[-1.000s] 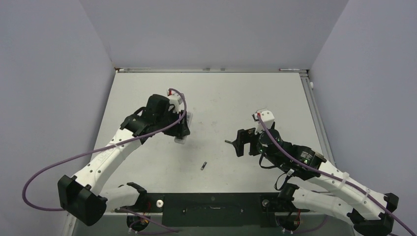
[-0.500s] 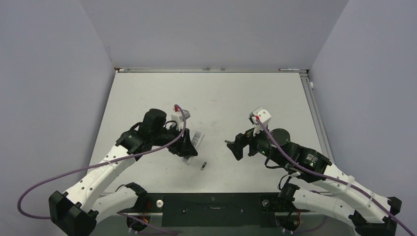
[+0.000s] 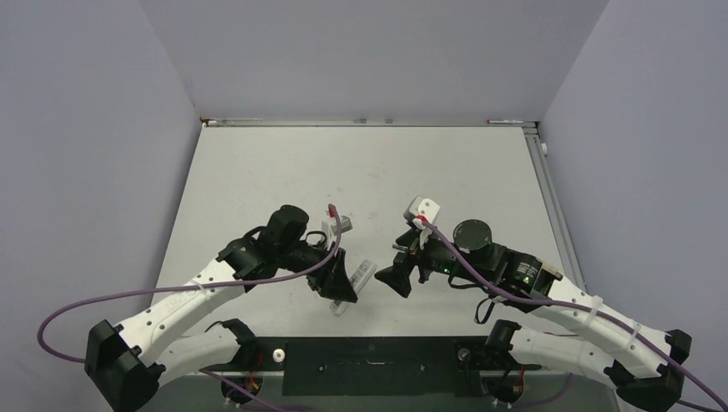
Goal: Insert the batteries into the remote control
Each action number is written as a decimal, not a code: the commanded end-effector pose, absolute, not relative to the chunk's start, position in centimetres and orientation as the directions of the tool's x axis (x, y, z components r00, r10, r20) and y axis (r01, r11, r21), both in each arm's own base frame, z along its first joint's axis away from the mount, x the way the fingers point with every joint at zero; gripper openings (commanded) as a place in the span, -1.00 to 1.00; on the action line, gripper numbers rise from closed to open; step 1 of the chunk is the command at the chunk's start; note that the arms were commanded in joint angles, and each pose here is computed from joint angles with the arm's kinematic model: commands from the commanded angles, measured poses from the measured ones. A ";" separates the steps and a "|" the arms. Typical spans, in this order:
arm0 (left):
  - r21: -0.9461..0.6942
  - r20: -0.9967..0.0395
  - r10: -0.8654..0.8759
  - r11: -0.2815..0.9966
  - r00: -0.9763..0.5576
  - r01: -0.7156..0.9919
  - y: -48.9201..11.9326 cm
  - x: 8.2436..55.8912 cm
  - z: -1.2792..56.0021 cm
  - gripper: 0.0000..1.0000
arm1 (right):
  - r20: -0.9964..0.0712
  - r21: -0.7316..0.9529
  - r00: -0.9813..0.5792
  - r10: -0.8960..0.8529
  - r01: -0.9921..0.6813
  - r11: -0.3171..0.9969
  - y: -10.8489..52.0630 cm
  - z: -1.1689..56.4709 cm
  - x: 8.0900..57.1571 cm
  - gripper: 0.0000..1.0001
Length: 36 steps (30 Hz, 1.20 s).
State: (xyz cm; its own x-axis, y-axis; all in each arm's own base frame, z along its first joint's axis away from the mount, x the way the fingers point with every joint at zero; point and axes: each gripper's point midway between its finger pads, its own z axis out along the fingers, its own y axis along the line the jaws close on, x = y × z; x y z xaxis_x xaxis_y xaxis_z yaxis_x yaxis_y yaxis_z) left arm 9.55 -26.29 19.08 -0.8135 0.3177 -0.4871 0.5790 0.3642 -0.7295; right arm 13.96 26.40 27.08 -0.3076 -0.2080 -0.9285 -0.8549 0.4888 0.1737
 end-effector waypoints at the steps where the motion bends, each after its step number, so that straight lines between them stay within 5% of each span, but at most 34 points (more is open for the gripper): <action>1: -0.727 -0.554 0.347 0.240 -0.756 0.643 -27.5 8.0 20.8 -1.00 | -0.936 0.186 -0.258 -0.238 -0.940 0.287 28.8 27.8 11.3 0.94; 18: -0.665 -0.678 0.417 0.004 -0.606 0.747 -27.7 1.8 24.2 -1.00 | -0.883 0.392 -0.402 -0.240 -0.915 0.090 29.9 27.2 6.9 1.00; 26: -0.654 -0.679 0.446 -0.006 -0.583 0.756 -28.0 0.9 24.0 -1.00 | -0.808 0.574 -0.548 -0.216 -0.815 -0.079 30.8 28.0 3.8 0.86; 36: -0.648 -0.681 0.451 -0.001 -0.578 0.762 -28.1 0.9 23.9 -1.00 | -0.759 0.636 -0.602 -0.247 -0.768 -0.081 30.5 27.0 3.0 0.66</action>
